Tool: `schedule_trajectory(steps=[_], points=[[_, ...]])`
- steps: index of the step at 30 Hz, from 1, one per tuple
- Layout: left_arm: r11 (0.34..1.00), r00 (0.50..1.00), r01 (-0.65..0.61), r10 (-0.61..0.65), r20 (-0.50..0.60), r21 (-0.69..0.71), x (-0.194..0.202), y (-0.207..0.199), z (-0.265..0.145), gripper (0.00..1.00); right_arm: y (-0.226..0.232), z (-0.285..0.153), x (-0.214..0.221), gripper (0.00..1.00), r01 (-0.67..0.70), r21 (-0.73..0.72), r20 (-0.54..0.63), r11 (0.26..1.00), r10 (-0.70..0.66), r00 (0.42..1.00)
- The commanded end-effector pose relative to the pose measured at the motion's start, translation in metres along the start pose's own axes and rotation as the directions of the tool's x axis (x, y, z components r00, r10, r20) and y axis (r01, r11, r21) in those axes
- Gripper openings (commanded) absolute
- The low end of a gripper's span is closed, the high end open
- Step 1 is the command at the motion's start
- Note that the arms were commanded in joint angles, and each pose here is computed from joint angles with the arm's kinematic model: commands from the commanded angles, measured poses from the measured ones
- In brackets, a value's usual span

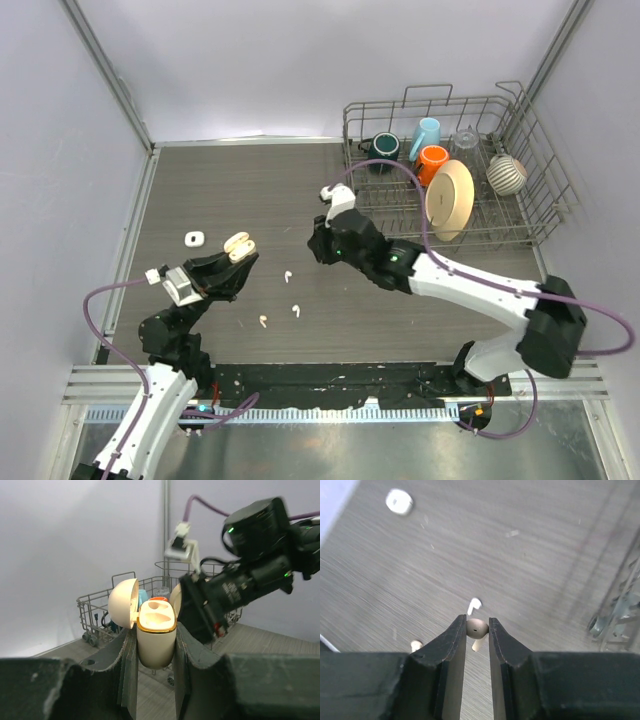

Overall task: Insert the wireless bluetooth earbuds into the charging case
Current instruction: Pick up the earbud from the center of the board.

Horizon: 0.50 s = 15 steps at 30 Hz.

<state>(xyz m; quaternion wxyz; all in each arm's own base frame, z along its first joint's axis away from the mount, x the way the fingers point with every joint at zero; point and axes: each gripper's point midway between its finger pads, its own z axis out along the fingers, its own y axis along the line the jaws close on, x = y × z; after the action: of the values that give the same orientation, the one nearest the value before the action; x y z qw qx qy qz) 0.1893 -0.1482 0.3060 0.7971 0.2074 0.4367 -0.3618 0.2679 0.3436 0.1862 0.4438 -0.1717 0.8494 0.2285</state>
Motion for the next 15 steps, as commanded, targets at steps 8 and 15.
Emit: schedule_trajectory(steps=[8, 15], points=[[0.998, 1.000, -0.016, 0.016, -0.002, 0.059, -0.005, -0.006, 0.008, 0.00, 0.055, -0.102, -0.146, 0.01, 0.019, -0.200, 0.514, 0.980, 0.088, 0.853], [0.994, 1.000, -0.004, 0.006, -0.016, 0.106, -0.004, -0.012, 0.012, 0.00, 0.089, -0.128, -0.169, 0.01, 0.079, -0.304, 0.583, 0.950, 0.120, 0.803]])
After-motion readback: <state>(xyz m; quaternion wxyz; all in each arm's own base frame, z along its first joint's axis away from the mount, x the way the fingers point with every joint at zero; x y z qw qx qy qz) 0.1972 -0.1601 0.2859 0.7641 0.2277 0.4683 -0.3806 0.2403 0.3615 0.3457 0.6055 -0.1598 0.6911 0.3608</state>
